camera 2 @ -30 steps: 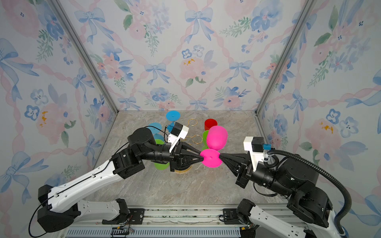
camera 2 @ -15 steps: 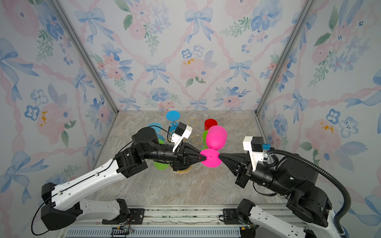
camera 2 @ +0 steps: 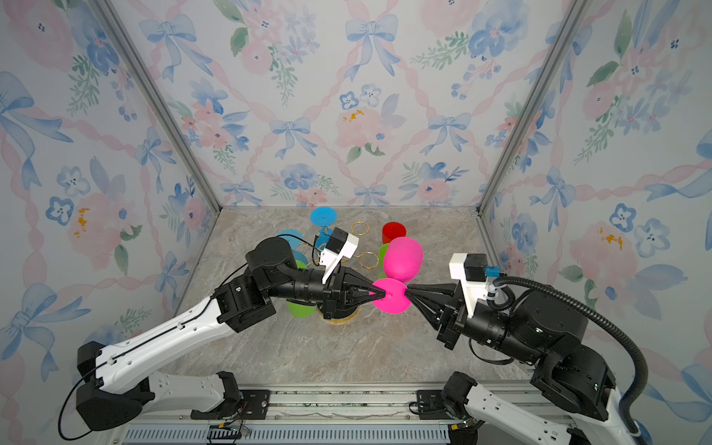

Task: Take the wine glass off the wine glass rack
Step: Pick up the wine glass from the wine glass rack.

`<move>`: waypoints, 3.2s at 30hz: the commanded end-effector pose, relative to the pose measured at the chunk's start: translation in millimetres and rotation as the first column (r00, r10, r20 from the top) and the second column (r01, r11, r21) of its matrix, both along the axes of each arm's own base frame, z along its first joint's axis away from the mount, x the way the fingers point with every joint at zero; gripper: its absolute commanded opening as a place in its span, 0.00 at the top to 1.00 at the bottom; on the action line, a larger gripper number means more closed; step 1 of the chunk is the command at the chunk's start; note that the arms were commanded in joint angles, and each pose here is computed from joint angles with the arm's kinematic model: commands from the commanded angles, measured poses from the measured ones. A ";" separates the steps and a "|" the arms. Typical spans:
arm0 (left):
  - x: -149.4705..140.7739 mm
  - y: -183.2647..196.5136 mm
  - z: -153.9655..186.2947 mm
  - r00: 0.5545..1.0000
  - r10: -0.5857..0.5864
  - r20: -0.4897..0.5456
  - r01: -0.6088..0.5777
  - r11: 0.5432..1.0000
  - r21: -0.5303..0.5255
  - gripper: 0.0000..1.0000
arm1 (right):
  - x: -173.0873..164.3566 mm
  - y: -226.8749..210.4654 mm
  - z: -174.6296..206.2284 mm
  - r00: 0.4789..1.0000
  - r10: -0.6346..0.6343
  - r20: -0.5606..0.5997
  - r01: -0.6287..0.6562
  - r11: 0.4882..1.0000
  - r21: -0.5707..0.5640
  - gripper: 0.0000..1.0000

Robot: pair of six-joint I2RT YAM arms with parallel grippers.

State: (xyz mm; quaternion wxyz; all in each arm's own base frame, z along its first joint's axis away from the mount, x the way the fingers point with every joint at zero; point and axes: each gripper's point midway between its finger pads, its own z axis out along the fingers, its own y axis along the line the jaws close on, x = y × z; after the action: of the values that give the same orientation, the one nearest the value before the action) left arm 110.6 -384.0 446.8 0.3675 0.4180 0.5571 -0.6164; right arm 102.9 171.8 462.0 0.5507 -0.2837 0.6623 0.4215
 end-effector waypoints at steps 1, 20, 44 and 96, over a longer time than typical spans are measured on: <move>-7.0 4.6 10.9 0.999 -0.021 0.048 0.023 0.999 -0.034 1.00 | 2.6 -0.4 -2.3 1.000 -0.014 -0.016 0.014 1.000 -0.006 0.82; -2.5 7.8 -2.5 0.989 0.057 0.137 -0.054 0.998 -0.028 1.00 | 15.9 -48.5 17.1 0.965 -0.251 -0.079 0.256 0.964 0.065 0.25; -29.9 -14.3 -97.3 0.670 0.167 0.724 -0.383 0.913 0.144 1.00 | 63.6 -95.7 -11.9 0.680 -0.670 -0.297 0.625 0.742 -0.243 0.16; 23.5 26.1 -211.2 0.004 -0.271 0.962 -0.704 0.683 0.196 1.00 | 100.9 -21.9 -107.5 0.384 -0.405 -0.829 0.186 0.914 -0.361 0.37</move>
State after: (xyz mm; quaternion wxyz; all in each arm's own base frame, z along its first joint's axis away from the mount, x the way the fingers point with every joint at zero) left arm 134.9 -353.7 227.4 0.5532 0.7147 0.3940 0.1670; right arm 209.9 144.6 350.3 0.1545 0.0600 0.9334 0.3183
